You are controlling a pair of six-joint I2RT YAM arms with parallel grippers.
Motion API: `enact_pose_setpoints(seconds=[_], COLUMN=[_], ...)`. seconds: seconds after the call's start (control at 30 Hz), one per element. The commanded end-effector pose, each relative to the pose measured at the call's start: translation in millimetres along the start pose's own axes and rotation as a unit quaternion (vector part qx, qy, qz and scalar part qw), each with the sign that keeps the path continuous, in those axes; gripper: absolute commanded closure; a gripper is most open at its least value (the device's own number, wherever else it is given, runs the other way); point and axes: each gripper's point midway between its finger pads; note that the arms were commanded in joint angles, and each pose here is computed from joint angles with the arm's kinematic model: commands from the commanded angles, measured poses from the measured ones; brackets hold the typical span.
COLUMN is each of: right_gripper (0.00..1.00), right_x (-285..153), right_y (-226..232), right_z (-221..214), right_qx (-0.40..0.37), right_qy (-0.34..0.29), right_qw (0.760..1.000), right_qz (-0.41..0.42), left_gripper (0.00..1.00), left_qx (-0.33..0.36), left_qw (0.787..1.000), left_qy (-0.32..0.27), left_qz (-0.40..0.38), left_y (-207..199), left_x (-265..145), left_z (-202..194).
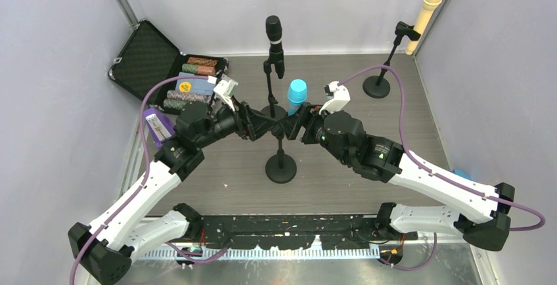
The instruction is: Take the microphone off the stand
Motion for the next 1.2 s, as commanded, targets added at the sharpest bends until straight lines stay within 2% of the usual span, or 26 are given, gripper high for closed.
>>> enact_pose_setpoints(seconds=[0.0,0.13,0.37,0.53,0.8,1.0,1.17], right_gripper=[0.24,0.20,0.20,0.20,0.21,0.22,0.22], right_x=[-7.4,-7.8,-11.8,-17.6,-12.2,-9.9,-9.2], right_y=[-68.9,-61.2,-35.0,-32.8,-57.1,-59.0,-70.2], right_z=[-41.9,-23.7,6.9,27.2,0.5,-24.4,-41.5], right_qx=[-0.149,-0.160,-0.131,-0.146,-0.177,-0.172,-0.172], right_qy=[0.095,0.078,0.035,0.006,0.052,0.090,0.112], right_qw=[0.977,0.975,0.986,0.984,0.972,0.973,0.968], right_qz=[-0.122,-0.130,-0.101,-0.106,-0.147,-0.126,-0.142], left_gripper=[0.39,0.39,0.39,0.39,0.39,0.39,0.40], left_qx=[-0.010,-0.003,0.001,0.005,0.008,0.003,-0.006], left_qw=[0.992,0.992,0.991,0.990,0.990,0.989,0.987], left_qy=[0.121,0.114,0.117,0.122,0.122,0.133,0.144], left_qz=[0.044,0.055,0.063,0.065,0.067,0.065,0.065], left_y=[28.3,31.7,35.1,35.2,35.2,36.2,36.9], left_x=[-10.9,-12.0,-9.2,-9.9,-12.9,-12.9,-14.9], left_z=[-68.4,-64.9,-62.4,-61.5,-62.0,-68.9,-79.7])
Point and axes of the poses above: each gripper's point midway between its finger pads, its own x axis out along the fingers, its own y axis along the line the jaws close on, z = x × y, and after that the axes turned 4 degrees about x, right-handed
